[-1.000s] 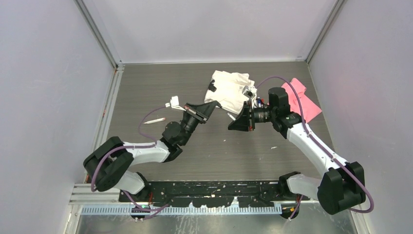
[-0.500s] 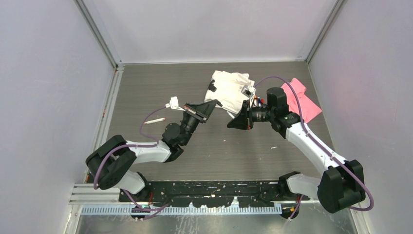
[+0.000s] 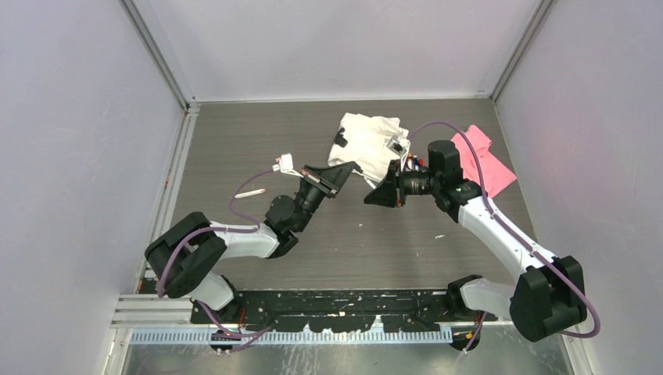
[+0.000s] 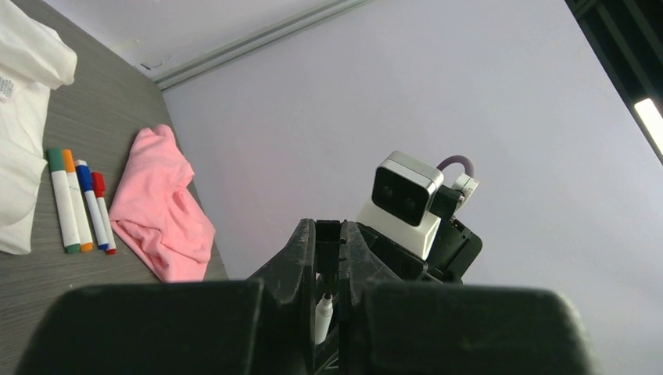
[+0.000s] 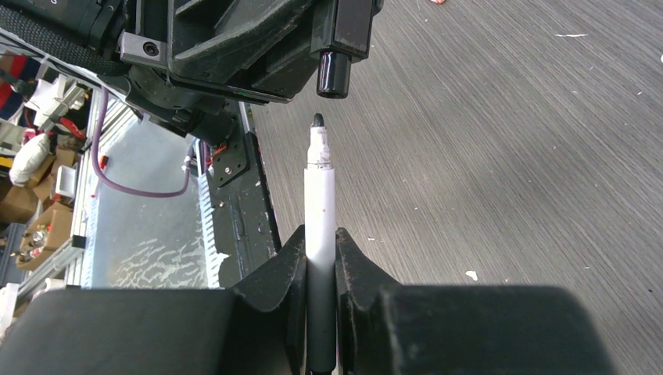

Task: Insert the pens into the pen caps
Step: Insert the pen cap onto the pen.

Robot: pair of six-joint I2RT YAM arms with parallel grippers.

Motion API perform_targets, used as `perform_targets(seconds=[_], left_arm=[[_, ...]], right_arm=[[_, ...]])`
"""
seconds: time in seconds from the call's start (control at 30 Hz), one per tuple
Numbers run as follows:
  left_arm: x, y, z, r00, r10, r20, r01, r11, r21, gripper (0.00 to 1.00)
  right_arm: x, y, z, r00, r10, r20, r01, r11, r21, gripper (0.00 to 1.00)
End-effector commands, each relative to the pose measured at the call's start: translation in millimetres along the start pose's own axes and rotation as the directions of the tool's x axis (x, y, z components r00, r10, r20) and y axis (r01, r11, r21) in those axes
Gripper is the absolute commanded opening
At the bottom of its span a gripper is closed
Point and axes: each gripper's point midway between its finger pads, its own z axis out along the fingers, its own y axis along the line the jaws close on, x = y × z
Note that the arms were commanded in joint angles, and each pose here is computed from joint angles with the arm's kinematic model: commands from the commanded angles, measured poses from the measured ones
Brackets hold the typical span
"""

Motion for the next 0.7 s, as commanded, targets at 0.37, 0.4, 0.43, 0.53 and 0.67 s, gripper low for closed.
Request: perform_targets(seconds=[0.37,0.4,0.43,0.53,0.67], left_arm=[[-5.2,-21.3,3.7,1.0,-0.018,0.023,0.016,0.997,0.071,0.01],[-5.2,-20.7,3.5,1.0,-0.016,0.023,0.014,0.998,0.069,0.01],[-6.1,-20.0,3.3,1.0,-0.014,0.027,0.013,0.998,0.067,0.01],[-5.9,-18.0,2.6,1.0,-0.011,0.028,0.01,0.998,0.061,0.01],[-5.9,-17.3,2.6,1.0,-0.008,0.029,0.006,0.998,0.06,0.01]], right_arm=[[-8.8,-0.4,0.7,0.999,-0.024,0.028,0.023,1.0,0.02,0.01],[-9.0,-0.9,0.6,0.999,-0.024,0.029,0.023,0.999,0.022,0.01],[-9.1,-1.0,0.7,0.999,-0.024,0.029,0.023,0.999,0.024,0.01],[-9.9,-2.3,0.6,0.999,-0.021,0.032,0.02,0.999,0.032,0.01],[-10.8,-2.9,0.6,0.999,-0.018,0.034,0.016,0.999,0.038,0.01]])
